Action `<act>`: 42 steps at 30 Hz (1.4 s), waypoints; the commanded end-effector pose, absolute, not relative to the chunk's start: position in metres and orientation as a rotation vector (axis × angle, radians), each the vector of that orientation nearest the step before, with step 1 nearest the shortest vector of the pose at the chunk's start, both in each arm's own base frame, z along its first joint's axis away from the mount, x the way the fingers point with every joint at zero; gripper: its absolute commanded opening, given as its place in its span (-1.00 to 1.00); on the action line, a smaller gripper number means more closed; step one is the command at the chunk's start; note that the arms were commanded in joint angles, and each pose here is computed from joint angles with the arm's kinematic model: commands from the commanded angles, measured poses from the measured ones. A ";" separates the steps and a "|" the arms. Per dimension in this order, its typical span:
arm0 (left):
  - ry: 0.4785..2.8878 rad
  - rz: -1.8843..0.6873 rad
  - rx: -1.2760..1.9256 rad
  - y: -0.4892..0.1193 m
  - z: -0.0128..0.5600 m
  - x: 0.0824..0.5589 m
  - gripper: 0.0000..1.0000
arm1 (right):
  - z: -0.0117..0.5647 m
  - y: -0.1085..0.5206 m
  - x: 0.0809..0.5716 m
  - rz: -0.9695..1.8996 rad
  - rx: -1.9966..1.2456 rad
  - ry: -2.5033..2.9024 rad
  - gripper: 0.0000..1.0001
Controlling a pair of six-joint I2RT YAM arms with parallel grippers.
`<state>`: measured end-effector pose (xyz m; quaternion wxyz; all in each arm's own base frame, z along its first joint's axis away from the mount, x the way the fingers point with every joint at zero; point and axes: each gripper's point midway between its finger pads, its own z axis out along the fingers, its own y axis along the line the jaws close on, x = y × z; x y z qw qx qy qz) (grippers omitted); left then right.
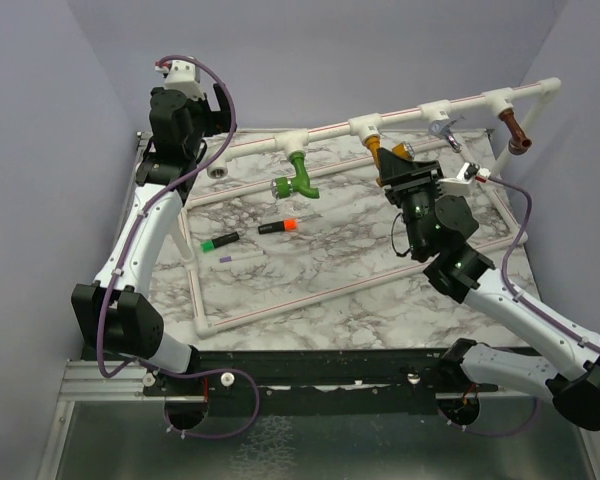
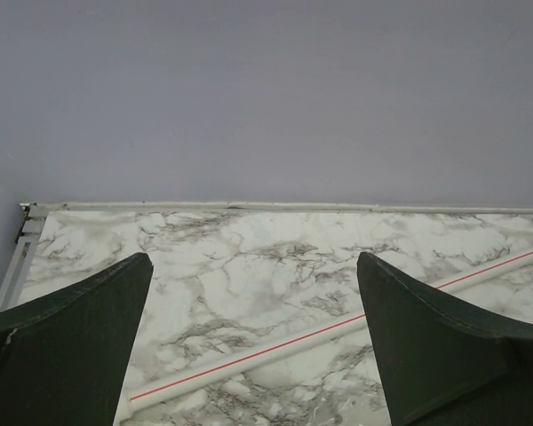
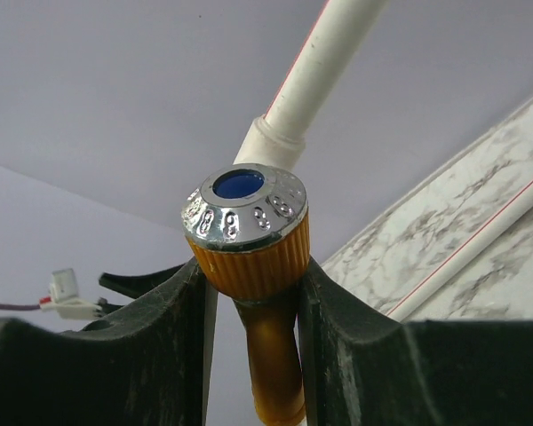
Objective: Install the water faucets
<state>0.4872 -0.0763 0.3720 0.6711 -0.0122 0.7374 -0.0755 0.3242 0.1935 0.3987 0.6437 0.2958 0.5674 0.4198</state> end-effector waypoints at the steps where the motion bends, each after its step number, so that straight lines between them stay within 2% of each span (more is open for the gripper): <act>1: 1.993 -0.160 0.019 -0.091 0.254 0.482 0.98 | 0.439 0.208 0.298 1.372 0.877 1.192 -0.99; 10: 1.992 -0.155 0.018 -0.091 0.253 0.482 0.98 | 0.424 0.213 0.305 1.329 0.969 1.300 -0.96; 11: 1.992 -0.154 0.017 -0.090 0.254 0.482 0.98 | 0.423 0.211 0.305 1.311 0.962 1.302 -0.89; 17: 1.994 -0.152 0.016 -0.090 0.253 0.482 0.98 | 0.419 0.201 0.302 1.227 0.898 1.307 -0.10; 22: 1.994 -0.144 0.015 -0.089 0.253 0.482 0.98 | 0.420 0.193 0.296 1.181 0.834 1.299 0.34; 24: 1.997 -0.144 0.015 -0.089 0.251 0.482 0.98 | 0.417 0.190 0.294 1.157 0.825 1.311 0.46; 28: 1.999 -0.144 0.015 -0.089 0.250 0.482 0.98 | 0.411 0.181 0.290 1.085 0.797 1.344 0.54; 35: 1.995 -0.147 0.015 -0.089 0.252 0.482 0.98 | 0.398 0.165 0.283 0.872 0.701 1.471 0.54; 42: 1.993 -0.151 0.015 -0.089 0.253 0.482 0.98 | 0.398 0.153 0.275 0.666 0.445 1.516 0.52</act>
